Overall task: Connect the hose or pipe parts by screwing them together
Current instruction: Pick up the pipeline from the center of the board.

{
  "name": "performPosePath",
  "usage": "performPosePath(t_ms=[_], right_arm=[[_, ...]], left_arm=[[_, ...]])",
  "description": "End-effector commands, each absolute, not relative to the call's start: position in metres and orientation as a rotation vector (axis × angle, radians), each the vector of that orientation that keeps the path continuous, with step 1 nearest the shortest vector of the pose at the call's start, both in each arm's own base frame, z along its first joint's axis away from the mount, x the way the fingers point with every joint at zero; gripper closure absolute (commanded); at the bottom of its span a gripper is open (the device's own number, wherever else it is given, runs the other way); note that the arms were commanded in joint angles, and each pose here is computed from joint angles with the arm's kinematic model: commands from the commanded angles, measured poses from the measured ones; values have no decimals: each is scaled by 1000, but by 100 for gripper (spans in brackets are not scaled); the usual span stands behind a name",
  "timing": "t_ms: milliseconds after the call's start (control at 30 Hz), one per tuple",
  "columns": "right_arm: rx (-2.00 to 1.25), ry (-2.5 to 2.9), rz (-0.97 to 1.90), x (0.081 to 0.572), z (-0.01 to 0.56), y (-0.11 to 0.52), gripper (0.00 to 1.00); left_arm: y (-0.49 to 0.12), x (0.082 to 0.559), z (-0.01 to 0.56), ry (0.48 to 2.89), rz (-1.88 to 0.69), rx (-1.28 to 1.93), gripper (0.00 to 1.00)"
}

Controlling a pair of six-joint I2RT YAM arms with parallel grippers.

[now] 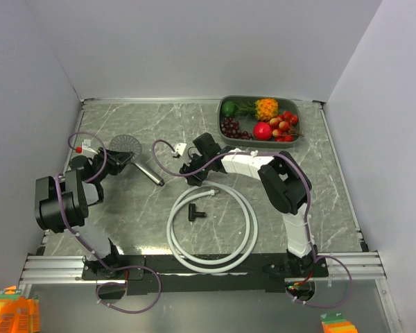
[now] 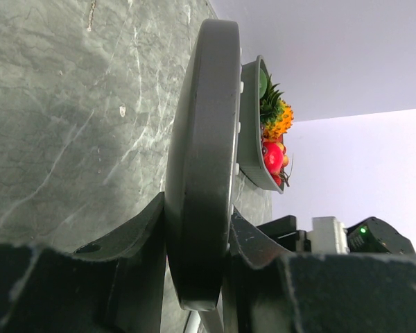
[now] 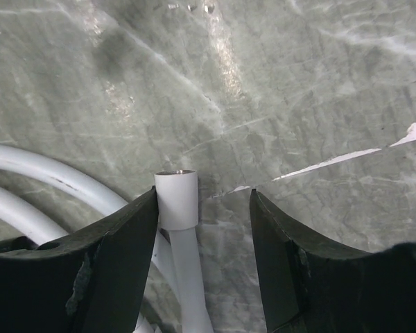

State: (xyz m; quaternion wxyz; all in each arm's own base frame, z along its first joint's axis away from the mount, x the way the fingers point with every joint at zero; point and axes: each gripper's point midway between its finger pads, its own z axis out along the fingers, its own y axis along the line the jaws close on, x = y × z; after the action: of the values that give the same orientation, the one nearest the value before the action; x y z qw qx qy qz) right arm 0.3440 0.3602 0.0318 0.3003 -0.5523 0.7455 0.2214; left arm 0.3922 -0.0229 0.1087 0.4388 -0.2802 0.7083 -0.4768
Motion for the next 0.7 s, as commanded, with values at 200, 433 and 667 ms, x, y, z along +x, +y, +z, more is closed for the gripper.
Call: performPosePath(t_ms=[200,433,667], right_arm=[[-1454,2008,590,350,33,364,42],[-1425,1977,649,345,45,368,62],[-1288,1805,807,318,100,378,71]], left_arm=[[-26,393,140,1691,-1195,-580,99],[-28,395,138,1699,-1191,-578,99],[-53,410,141,1706,-1206,-531,99]])
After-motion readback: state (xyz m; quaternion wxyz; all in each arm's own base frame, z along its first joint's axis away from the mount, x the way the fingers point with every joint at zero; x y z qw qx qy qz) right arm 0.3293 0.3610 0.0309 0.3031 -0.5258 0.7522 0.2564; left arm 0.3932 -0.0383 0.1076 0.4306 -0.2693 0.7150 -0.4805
